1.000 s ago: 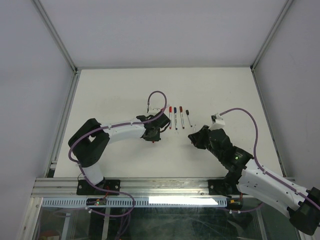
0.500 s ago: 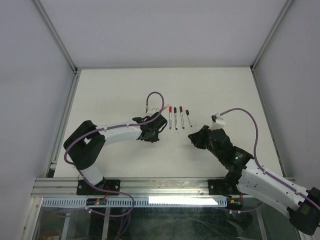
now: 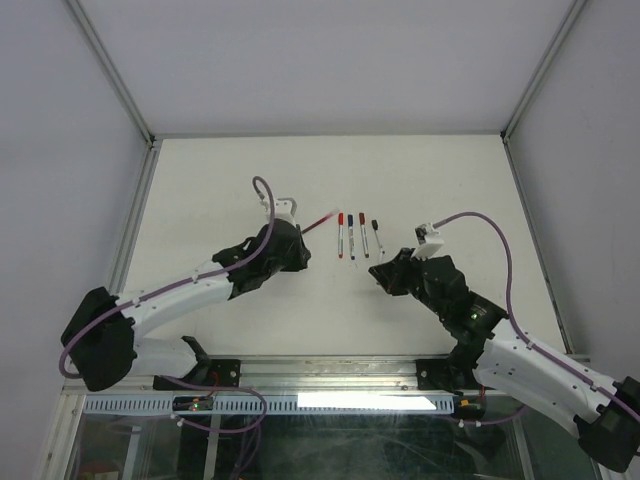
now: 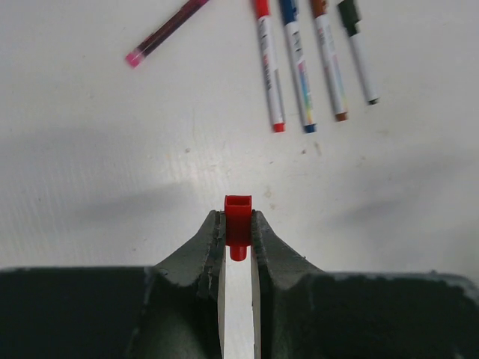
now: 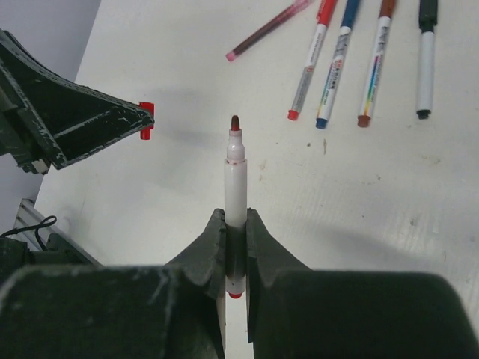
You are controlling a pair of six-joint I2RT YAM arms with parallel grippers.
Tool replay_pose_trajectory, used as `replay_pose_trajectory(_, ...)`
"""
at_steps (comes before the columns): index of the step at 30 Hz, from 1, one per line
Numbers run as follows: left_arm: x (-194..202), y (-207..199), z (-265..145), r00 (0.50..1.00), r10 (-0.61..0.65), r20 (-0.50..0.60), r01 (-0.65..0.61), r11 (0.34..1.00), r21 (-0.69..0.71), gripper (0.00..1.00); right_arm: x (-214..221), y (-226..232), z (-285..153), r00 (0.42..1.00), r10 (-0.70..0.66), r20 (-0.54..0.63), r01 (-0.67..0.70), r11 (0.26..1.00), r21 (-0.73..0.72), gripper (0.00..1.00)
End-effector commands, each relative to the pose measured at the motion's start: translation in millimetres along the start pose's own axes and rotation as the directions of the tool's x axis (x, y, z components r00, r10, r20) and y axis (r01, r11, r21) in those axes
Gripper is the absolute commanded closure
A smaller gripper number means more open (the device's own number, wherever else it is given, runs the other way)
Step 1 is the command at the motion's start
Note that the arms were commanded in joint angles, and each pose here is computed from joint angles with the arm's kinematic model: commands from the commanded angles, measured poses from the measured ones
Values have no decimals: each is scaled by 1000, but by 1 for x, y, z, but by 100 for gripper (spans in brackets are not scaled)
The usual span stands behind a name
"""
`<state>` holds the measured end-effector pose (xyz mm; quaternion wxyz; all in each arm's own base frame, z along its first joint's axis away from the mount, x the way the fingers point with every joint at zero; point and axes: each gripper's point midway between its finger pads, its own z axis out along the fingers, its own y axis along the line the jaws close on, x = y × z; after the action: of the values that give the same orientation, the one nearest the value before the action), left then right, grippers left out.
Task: Insert the pens into the pen caps
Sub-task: Insert the pen cap onto the pen.
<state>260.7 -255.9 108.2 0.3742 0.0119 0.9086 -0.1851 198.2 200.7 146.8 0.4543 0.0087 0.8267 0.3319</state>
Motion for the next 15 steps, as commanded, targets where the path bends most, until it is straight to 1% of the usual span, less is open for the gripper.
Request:
replay_pose_trajectory(1, -54, -36, -36, 973, -86, 213, 34, 971, 239, 100, -29, 38, -4, 995, -47, 89, 62, 984, -167, 100)
replay_pose_trajectory(4, -73, -46, -58, 954, -132, 268, 32, 937, 349, 100, -31, 55, -6, 993, -81, 90, 102, 963, -250, 100)
replay_pose_trajectory(8, -93, -57, -85, 927, -194, 321, 17, 877, 480, 100, -29, 77, -7, 989, -141, 42, 147, 929, -339, 100)
replay_pose_trajectory(11, -103, -62, -104, 909, -247, 335, 8, 815, 579, 100, -28, 94, -6, 989, -151, 8, 141, 905, -402, 100)
replay_pose_trajectory(15, -115, -66, -125, 893, -279, 352, -28, 748, 663, 100, -27, 116, 0, 990, -135, -35, 104, 880, -464, 100)
